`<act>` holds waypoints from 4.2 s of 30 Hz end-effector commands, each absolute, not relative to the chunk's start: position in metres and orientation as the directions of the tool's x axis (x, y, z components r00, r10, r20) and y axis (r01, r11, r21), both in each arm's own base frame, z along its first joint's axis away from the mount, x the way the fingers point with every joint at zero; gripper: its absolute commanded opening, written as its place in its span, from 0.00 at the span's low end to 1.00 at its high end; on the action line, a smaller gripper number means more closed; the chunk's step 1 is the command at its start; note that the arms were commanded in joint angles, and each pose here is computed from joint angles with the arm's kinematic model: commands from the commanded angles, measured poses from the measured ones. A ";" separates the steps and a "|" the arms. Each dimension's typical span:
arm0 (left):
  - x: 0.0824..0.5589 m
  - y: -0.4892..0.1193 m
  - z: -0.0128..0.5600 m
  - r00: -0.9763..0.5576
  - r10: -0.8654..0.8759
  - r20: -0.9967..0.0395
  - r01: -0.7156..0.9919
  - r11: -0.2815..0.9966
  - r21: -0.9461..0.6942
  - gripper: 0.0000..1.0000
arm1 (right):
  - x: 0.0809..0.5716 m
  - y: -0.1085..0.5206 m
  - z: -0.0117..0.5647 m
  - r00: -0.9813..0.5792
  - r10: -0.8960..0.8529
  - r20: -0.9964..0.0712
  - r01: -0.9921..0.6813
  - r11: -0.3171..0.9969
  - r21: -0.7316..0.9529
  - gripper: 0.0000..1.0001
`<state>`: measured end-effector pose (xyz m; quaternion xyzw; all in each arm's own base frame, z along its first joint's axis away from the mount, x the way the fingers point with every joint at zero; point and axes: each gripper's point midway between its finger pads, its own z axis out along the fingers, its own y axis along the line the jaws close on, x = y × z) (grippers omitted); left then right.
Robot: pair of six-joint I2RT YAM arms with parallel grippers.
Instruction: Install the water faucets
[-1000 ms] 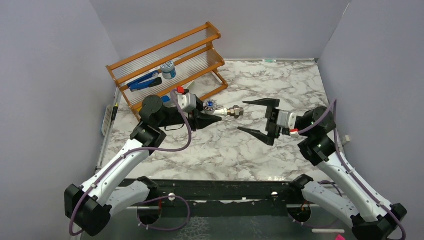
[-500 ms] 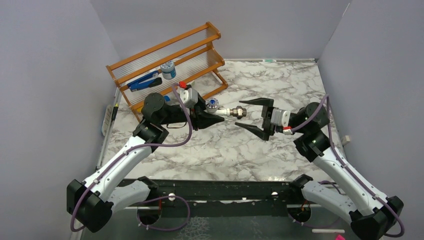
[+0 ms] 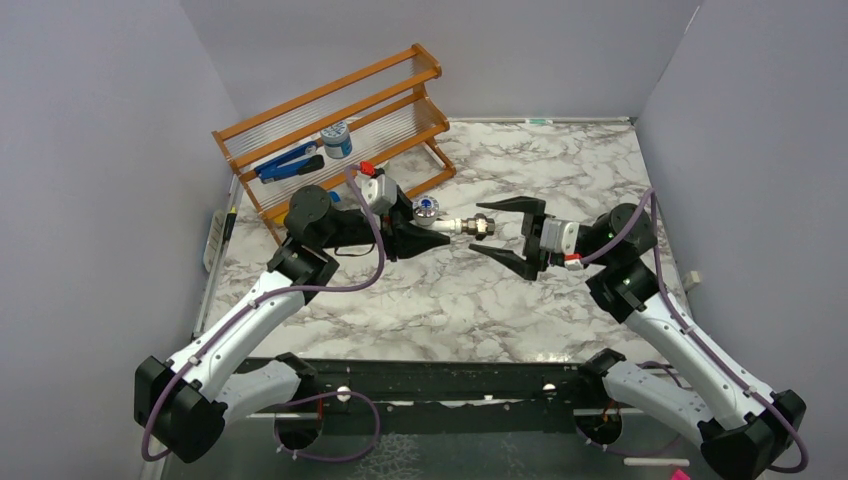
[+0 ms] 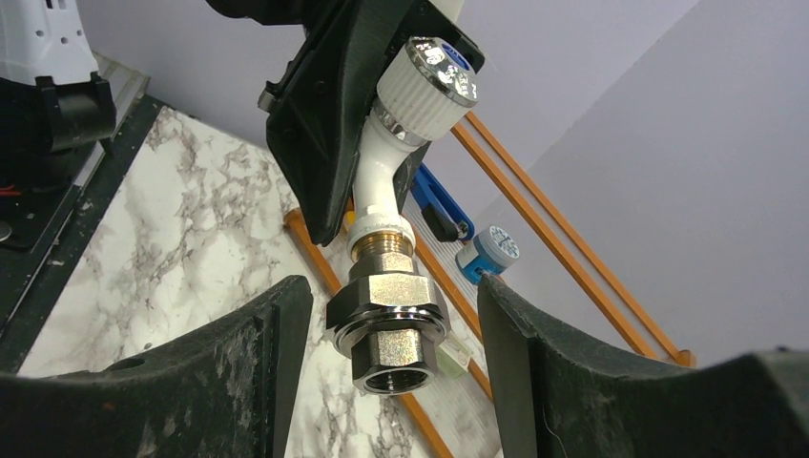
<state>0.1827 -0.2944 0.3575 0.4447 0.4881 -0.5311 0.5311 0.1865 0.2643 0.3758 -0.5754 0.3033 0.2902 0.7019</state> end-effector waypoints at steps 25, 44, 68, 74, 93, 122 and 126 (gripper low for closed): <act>0.156 -0.295 0.388 0.087 -0.179 -0.980 0.988 -0.114 0.108 0.00 | 0.171 0.267 0.383 0.575 0.100 -0.812 -0.818 0.101 -0.566 0.06; 0.149 -0.292 0.389 0.456 -0.229 -0.860 0.866 -0.110 0.488 0.00 | 0.170 0.271 0.375 0.176 0.091 -0.980 -0.982 0.092 -0.167 0.01; 0.161 -0.290 0.398 0.802 -0.245 -0.546 0.566 0.018 0.824 0.00 | 0.171 0.278 0.373 -0.548 0.103 -0.830 -0.818 0.145 0.557 0.09; 0.162 -0.290 0.396 0.799 -0.241 -0.550 0.571 0.017 0.821 0.00 | 0.185 0.270 0.380 -0.471 0.141 -0.871 -0.835 0.248 0.492 0.42; 0.150 -0.283 0.379 0.624 -0.224 -0.749 0.765 -0.021 0.644 0.00 | 0.157 0.247 0.452 0.250 0.245 -0.937 -0.951 0.242 -0.191 0.75; 0.163 -0.293 0.402 0.100 -0.233 -0.967 0.994 -0.010 0.105 0.00 | 0.160 0.260 0.393 0.655 0.131 -0.744 -0.755 0.126 -0.643 0.77; 0.165 -0.294 0.402 0.089 -0.235 -0.968 0.996 -0.004 0.093 0.00 | 0.163 0.260 0.387 0.654 0.113 -0.748 -0.756 0.128 -0.642 0.74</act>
